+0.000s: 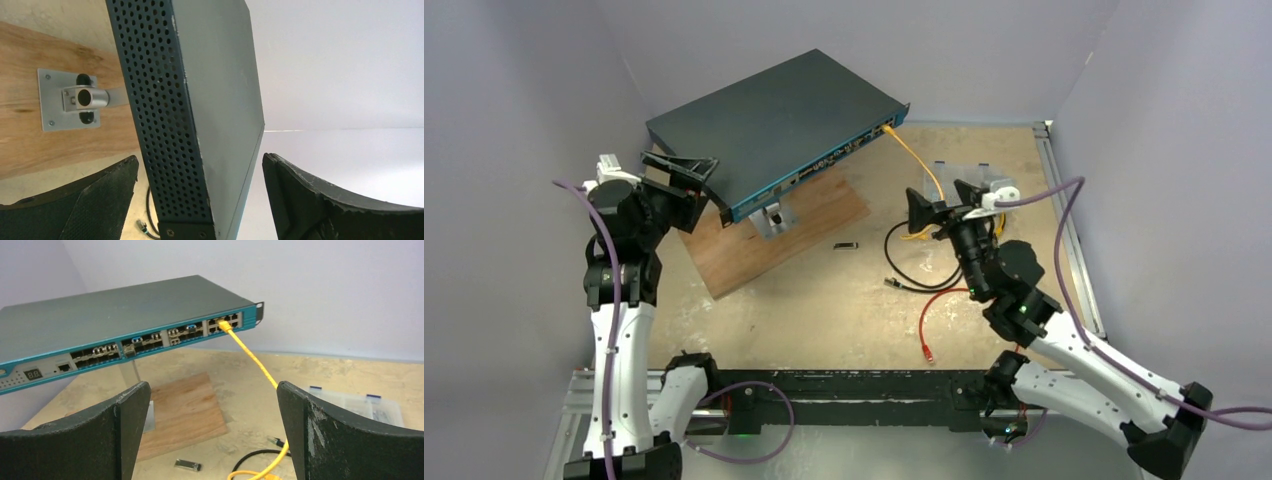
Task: Insert the plug into the switch port
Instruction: Reset both arms
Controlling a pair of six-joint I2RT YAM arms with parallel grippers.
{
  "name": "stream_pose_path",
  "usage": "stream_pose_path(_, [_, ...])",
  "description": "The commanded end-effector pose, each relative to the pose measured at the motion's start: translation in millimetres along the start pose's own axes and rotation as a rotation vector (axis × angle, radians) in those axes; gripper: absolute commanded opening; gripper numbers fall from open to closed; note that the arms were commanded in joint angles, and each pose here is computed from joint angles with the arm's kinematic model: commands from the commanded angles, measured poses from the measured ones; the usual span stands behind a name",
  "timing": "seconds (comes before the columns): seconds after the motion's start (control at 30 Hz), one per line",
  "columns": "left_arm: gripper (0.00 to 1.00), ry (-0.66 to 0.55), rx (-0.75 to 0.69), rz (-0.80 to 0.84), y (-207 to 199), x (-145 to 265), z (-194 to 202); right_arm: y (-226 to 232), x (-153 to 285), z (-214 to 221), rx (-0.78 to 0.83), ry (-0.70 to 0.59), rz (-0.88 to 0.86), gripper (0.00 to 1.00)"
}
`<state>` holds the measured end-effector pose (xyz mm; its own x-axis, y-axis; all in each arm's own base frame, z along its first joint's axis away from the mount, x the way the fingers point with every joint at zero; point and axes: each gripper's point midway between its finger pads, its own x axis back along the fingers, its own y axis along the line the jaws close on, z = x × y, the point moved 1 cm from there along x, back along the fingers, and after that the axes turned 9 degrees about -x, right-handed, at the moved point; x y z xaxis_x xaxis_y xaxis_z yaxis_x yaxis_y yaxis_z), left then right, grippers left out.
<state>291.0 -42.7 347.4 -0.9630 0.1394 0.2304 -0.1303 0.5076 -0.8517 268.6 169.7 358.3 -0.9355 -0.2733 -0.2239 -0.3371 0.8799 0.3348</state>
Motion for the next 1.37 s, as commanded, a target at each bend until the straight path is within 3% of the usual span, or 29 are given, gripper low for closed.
stream_pose_path(0.0, [0.94, -0.092, -0.124, -0.015, -14.6, 21.7, -18.1, -28.8, 17.8, -21.0, 0.009, -0.048, 0.124, 0.99])
stream_pose_path(0.47, [0.99, -0.432, -0.515, -0.196, -22.5, 109.3, -76.1, -88.9, 75.1, -72.4, -0.024, -0.168, 0.374, 0.99])
stream_pose_path(0.67, [0.99, -0.516, -0.692, -0.271, -15.4, 138.8, -89.0, -105.5, 98.4, -89.7, -0.074, -0.22, 0.426, 0.99])
stream_pose_path(0.97, [0.99, -0.57, -0.701, -0.422, 14.2, 153.0, -97.0, -128.9, 129.3, -99.2, -0.123, -0.312, 0.471, 0.99])
stream_pose_path(1.33, [0.99, -0.603, -0.7, -0.493, 24.9, 154.6, -103.2, -133.1, 131.0, -97.4, -0.1, -0.322, 0.492, 0.99])
